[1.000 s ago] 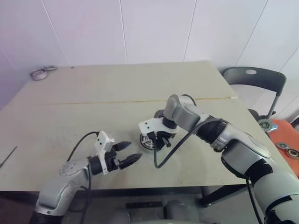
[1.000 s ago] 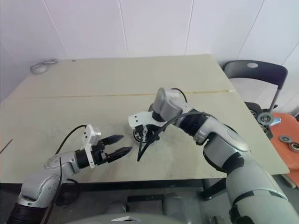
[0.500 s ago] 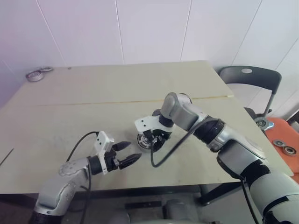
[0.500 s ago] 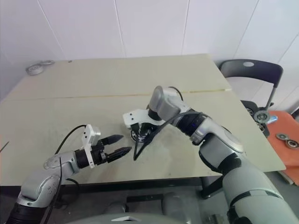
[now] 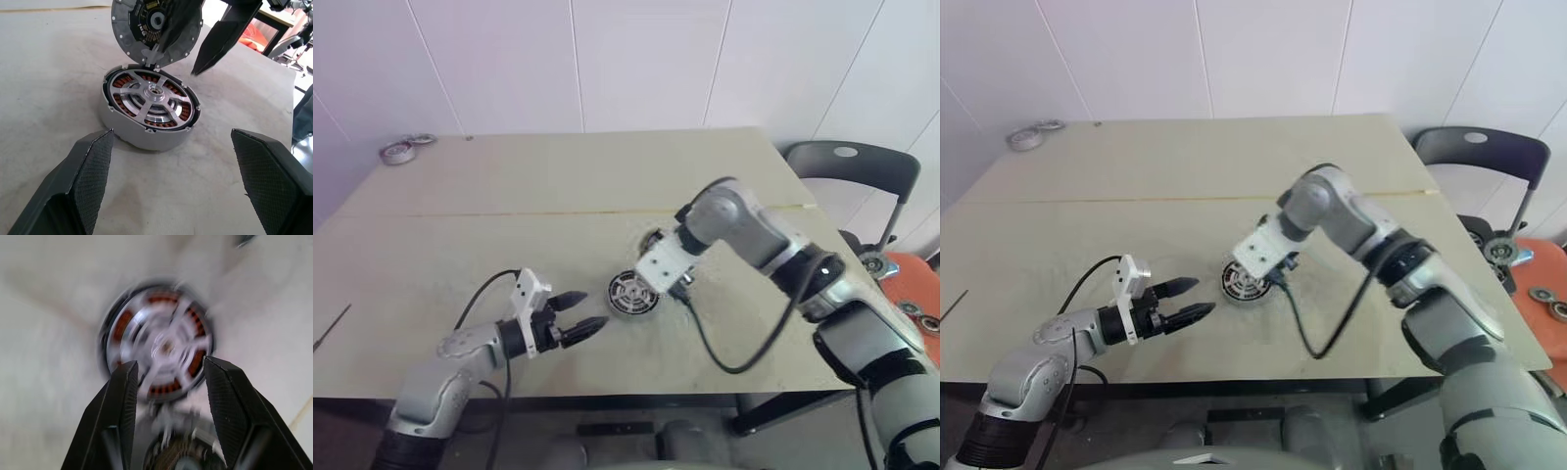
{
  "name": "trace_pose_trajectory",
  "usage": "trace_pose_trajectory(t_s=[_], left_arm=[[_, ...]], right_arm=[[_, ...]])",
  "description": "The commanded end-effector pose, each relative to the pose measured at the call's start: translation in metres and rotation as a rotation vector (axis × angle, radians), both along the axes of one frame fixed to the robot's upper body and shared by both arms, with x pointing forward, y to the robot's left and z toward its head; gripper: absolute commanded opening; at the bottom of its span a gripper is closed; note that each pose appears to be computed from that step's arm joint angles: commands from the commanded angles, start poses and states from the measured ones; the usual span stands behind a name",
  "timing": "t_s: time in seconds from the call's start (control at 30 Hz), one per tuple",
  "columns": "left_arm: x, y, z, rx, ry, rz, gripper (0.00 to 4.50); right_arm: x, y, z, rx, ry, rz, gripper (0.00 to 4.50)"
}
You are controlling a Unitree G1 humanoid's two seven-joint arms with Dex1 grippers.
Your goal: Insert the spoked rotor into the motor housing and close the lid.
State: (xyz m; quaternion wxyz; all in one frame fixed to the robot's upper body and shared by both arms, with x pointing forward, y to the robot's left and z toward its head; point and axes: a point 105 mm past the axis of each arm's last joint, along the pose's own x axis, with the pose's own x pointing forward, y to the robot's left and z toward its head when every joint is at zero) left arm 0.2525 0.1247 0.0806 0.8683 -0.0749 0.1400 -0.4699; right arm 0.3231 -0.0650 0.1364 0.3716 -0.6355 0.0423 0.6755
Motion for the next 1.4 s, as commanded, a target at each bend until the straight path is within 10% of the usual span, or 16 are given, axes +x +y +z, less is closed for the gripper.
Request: trace_pose_trajectory(t_s=[0.03, 1.23, 1.4], left_arm=[[0.003, 0.0, 0.01, 0.003, -0.048, -0.018, 4.07], [0.005, -0.005, 0.011, -0.008, -0.049, -0.018, 4.07], [0.006, -0.006, 0.011, -0.009, -0.049, -0.017, 4.07]], right_arm=[[-0.009, -0.008, 0.008, -0.014, -0.083, 0.125, 2.23], [-0.008, -0.007, -0.034, -0.047, -0.122, 0.177, 2.23], [-0.014, -0.003, -0.035, -0.027, -0.106, 0.212, 0.95]])
